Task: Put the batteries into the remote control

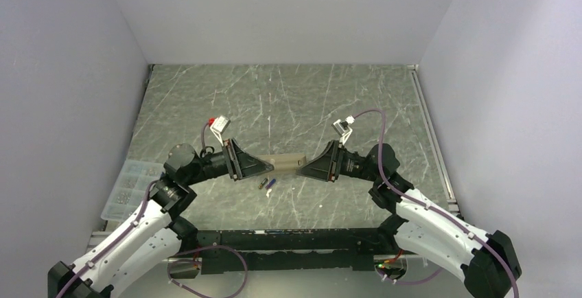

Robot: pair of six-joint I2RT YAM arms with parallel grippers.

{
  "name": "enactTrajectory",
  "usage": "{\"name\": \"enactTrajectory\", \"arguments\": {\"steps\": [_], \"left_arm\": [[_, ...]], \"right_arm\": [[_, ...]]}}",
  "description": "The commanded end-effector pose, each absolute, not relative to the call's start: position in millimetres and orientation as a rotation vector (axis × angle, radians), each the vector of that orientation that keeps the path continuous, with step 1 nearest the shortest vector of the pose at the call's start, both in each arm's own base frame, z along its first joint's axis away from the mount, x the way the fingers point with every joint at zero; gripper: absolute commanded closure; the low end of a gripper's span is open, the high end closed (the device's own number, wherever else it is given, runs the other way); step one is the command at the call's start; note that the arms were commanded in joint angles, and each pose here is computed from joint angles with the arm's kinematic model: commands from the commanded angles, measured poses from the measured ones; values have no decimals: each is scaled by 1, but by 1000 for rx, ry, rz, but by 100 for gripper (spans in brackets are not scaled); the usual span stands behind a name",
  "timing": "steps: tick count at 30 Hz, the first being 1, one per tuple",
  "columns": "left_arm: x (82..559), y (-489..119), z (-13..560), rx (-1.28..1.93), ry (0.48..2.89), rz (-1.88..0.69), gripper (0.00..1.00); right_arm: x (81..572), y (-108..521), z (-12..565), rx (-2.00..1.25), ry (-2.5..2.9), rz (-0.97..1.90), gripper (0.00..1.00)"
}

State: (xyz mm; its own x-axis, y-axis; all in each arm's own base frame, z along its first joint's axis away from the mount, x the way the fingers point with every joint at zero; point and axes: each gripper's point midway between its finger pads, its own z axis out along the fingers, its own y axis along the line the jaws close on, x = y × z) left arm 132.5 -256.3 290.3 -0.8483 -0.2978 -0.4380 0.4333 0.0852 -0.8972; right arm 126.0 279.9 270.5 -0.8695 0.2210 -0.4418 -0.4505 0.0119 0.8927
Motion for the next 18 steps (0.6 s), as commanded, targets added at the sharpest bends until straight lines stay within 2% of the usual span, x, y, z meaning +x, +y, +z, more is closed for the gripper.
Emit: {"name": "enactTrajectory", "arguments": {"steps": [1, 7, 13, 18], "left_arm": [[140, -252, 297, 113, 1808, -1756, 100], [144, -250, 293, 118, 1858, -1677, 100], [146, -251, 287, 132, 1888, -1647, 100], [147, -250, 281, 129, 1917, -1626, 100]], "right_arm": [[128, 276, 285, -298, 1796, 1833, 45], [132, 265, 284, -313, 1844, 1717, 35], [138, 257, 276, -352, 1953, 1537, 33], [139, 257, 285, -361, 1937, 1537, 33]]}}
